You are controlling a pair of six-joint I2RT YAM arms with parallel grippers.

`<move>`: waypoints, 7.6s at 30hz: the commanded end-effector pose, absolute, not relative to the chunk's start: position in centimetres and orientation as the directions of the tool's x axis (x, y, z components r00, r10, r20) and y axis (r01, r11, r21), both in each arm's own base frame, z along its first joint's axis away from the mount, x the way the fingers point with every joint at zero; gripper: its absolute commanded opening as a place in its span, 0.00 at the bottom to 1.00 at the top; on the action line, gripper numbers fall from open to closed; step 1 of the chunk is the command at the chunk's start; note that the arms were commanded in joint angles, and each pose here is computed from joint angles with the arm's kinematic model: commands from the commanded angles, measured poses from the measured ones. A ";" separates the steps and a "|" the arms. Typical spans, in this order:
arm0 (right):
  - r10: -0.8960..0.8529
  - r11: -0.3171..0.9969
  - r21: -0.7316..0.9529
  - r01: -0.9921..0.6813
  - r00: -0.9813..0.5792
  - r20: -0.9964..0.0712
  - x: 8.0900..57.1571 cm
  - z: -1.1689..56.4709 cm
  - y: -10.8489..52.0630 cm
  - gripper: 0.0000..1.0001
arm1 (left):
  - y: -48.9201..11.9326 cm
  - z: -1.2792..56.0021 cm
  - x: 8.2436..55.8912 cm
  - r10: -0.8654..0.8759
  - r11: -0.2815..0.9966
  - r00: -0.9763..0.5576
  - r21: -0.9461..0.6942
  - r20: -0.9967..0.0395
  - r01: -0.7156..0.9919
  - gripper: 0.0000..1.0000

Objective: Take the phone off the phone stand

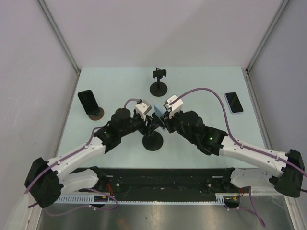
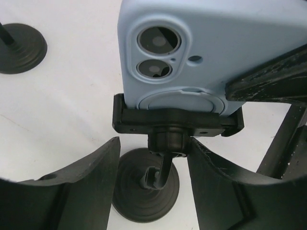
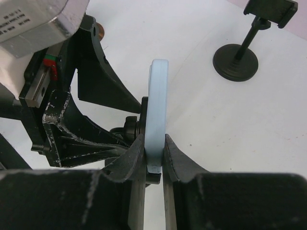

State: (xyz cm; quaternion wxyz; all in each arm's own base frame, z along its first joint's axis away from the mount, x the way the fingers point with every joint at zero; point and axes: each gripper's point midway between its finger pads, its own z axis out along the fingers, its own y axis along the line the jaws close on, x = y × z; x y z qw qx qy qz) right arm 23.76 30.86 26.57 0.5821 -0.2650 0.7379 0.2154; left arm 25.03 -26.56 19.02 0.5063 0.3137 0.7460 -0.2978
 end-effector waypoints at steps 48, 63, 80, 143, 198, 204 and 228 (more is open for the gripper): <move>-0.090 0.825 0.042 -0.564 -0.204 -0.975 26.7 25.7 30.9 0.26 | -29.5 22.0 23.0 0.058 0.594 -0.157 -0.092 -0.986 0.799 0.00; -0.168 0.814 -0.005 -0.581 -0.227 -0.959 24.8 25.3 29.2 0.00 | -23.3 18.2 27.0 -0.087 0.892 -0.342 -0.226 -0.936 0.391 0.00; -0.025 0.939 0.062 -0.338 -0.246 -0.969 27.4 26.5 25.0 0.00 | -22.7 16.7 24.9 -0.139 0.862 -0.387 -0.304 -0.912 0.406 0.00; -0.223 0.806 -0.024 -0.592 -0.266 -0.938 22.6 25.3 27.5 0.00 | -27.7 18.1 28.1 0.012 0.777 -0.302 -0.181 -0.953 0.604 0.00; -0.194 0.798 -0.009 -0.603 -0.242 -0.951 23.5 25.3 31.2 0.00 | -30.9 17.0 21.4 0.109 0.541 -0.134 -0.055 -0.985 0.839 0.57; -0.203 0.777 -0.003 -0.630 -0.246 -0.948 22.9 25.2 31.5 0.00 | -30.0 16.9 23.6 0.109 0.609 -0.144 -0.049 -0.984 0.792 0.55; -0.204 0.828 -0.035 -0.559 -0.244 -0.948 24.9 22.9 31.3 0.23 | -29.9 17.7 20.3 0.040 0.505 -0.136 -0.097 -0.990 0.858 0.00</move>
